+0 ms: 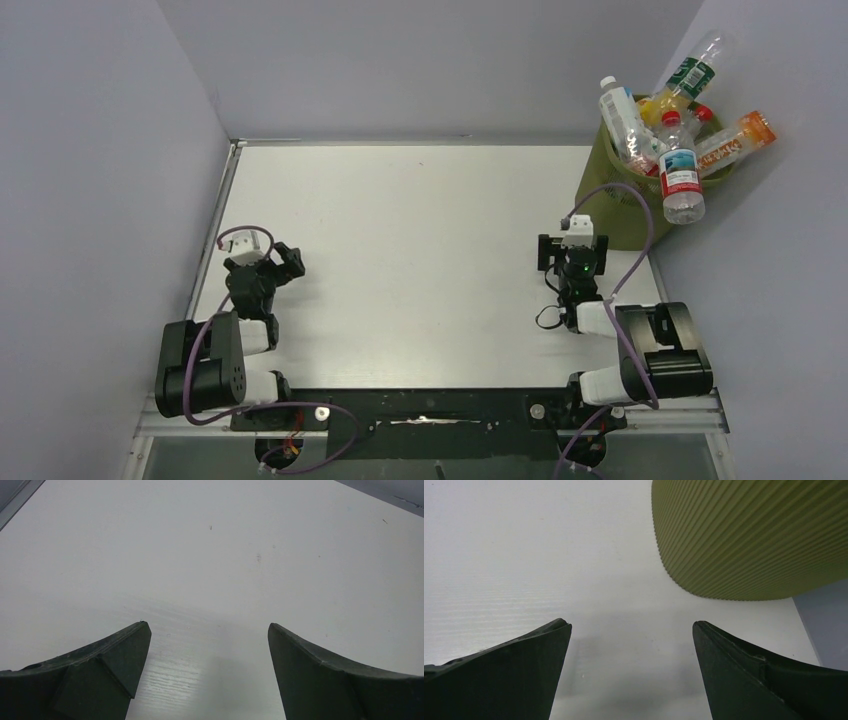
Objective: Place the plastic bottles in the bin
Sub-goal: Reset both arms
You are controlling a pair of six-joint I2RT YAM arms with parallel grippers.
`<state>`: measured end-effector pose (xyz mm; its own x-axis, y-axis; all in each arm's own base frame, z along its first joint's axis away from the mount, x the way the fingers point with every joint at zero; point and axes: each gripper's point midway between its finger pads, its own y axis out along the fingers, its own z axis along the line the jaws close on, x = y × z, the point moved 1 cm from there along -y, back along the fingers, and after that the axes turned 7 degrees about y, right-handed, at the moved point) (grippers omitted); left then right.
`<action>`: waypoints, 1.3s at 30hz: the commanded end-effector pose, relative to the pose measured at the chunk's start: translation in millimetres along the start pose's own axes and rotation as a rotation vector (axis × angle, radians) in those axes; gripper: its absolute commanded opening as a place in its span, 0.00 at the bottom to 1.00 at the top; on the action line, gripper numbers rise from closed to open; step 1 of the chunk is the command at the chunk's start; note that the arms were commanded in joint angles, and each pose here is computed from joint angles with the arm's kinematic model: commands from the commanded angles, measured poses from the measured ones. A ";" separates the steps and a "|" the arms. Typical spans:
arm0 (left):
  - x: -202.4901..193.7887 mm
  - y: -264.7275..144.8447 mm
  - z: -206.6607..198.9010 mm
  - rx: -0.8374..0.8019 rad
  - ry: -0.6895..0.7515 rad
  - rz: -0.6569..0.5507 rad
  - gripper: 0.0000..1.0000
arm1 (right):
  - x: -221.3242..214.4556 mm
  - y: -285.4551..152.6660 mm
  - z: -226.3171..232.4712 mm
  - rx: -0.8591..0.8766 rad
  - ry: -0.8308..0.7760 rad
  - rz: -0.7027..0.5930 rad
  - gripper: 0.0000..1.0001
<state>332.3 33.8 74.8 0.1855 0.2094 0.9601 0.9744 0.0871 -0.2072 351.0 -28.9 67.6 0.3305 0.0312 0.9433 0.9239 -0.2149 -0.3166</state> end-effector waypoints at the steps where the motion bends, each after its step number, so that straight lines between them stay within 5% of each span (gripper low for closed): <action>1: 29.0 -1.4 -6.7 -0.036 0.009 -0.114 0.89 | 35.7 -4.6 -18.4 -0.107 0.057 -0.161 0.98; 21: 29.5 -10.1 -7.4 -0.036 0.000 -0.128 0.89 | 28.3 -14.8 -46.0 -0.107 0.150 -0.323 0.98; 39: 30.5 6.0 -7.5 -0.099 0.010 -0.110 0.89 | 25.2 7.9 -31.0 0.026 0.130 -0.224 0.98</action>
<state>326.3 25.7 72.0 0.1868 0.2216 0.9571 0.9793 0.0353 -0.1993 342.8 -57.2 67.7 0.1700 -0.0405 0.9846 0.9619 -0.2101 -0.1748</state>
